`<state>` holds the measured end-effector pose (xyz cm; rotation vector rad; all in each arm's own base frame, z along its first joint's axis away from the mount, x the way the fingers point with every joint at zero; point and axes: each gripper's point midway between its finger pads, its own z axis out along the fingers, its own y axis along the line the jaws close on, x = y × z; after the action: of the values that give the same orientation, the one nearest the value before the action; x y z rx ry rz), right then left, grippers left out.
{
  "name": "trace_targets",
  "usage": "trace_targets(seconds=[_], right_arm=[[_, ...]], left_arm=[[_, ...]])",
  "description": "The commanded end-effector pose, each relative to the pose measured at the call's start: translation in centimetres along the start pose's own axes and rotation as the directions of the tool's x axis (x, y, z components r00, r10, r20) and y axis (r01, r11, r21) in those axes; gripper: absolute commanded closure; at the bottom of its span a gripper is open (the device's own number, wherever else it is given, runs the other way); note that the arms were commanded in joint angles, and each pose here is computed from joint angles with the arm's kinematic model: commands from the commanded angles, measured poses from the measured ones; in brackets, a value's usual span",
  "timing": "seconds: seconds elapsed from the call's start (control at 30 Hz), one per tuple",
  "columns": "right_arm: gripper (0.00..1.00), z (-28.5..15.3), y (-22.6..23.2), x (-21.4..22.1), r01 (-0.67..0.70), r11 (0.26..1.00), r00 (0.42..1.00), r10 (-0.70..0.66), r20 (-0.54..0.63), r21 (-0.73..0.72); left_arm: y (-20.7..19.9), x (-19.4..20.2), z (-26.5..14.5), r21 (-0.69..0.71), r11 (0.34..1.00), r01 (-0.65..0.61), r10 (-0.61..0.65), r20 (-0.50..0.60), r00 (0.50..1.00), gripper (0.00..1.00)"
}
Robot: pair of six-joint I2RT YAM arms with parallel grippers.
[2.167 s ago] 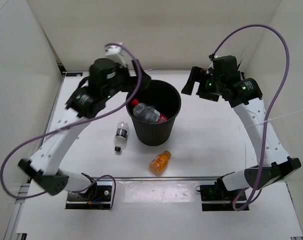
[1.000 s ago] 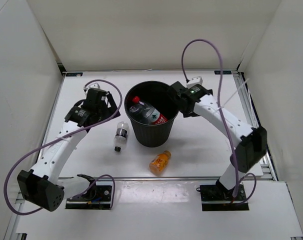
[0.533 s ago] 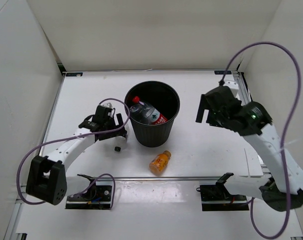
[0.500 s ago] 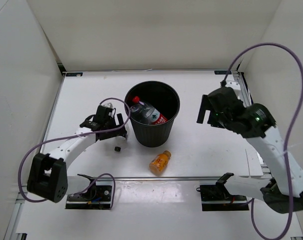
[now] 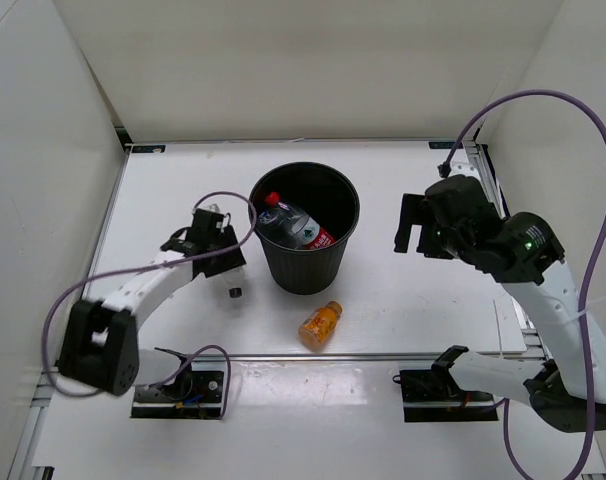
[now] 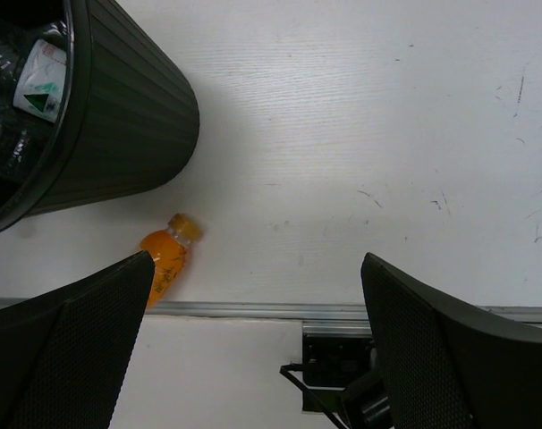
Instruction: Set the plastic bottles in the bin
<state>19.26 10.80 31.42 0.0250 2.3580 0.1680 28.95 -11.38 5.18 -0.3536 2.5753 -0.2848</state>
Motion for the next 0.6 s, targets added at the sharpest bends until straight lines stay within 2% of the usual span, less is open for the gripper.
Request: trace_targets(seconds=[0.0, 0.1, 0.13, 0.17, 0.23, 0.33, 0.4, 0.43, 0.5, 0.57], right_arm=[[0.0, 0.2, 1.0, -1.0, -0.042, 0.998, 0.998, 0.043, 0.035, -0.037], [0.0, 0.9, 1.1, 0.1, -0.091, 0.994, 0.996, 0.092, 0.009, -0.058], [0.0, 1.0, 1.4, 0.2, -0.109, 0.991, 0.994, 0.111, 0.015, -0.083], [0.0, 2.2, 1.1, 1.0, -0.141, 0.988, 0.99, 0.141, -0.016, -0.058], [0.0, 2.6, 2.1, 1.5, -0.187, 0.975, 0.982, 0.184, -0.04, -0.12], [0.0, 4.4, 2.6, 2.4, -0.238, 0.96, 0.969, 0.225, -0.097, -0.147], [0.0, 5.0, 2.7, 3.0, -0.269, 0.949, 0.958, 0.246, -0.148, -0.163], [0.0, 5.6, 2.4, 3.1, -0.3, 0.942, 0.948, 0.277, -0.158, -0.15], [0.0, 6.2, 2.3, 3.6, -0.335, 0.932, 0.931, 0.305, -0.199, -0.141], [0.0, 6.6, 2.7, 3.5, -0.395, 0.901, 0.906, 0.349, -0.238, -0.181]], left_arm=[[-2.4, -5.8, -8.4, 0.122, 0.991, 0.056, -0.085, 0.247, 0.965, 0.37], [-4.6, -10.1, -15.2, 0.235, 0.97, 0.061, -0.154, 0.403, 0.902, 0.34], [-6.2, -12.4, -19.3, 0.303, 0.952, 0.031, -0.181, 0.481, 0.858, 0.34], [-7.2, -13.4, -21.3, 0.333, 0.943, 0.004, -0.184, 0.512, 0.839, 0.33], [-11.2, -15.3, -24.8, 0.41, 0.907, -0.098, -0.153, 0.537, 0.829, 0.31], [-16.7, -15.5, -26.1, 0.502, 0.842, -0.198, -0.095, 0.498, 0.862, 0.27], [-18.9, -14.8, -25.4, 0.514, 0.826, -0.233, -0.049, 0.477, 0.877, 0.27], [-20.8, -13.3, -23.8, 0.524, 0.813, -0.255, -0.003, 0.441, 0.897, 0.26], [-22.4, -12.0, -22.8, 0.522, 0.8, -0.298, 0.058, 0.426, 0.903, 0.24], [-23.9, -10.1, -22.3, 0.534, 0.781, -0.323, 0.101, 0.403, 0.91, 0.18]])
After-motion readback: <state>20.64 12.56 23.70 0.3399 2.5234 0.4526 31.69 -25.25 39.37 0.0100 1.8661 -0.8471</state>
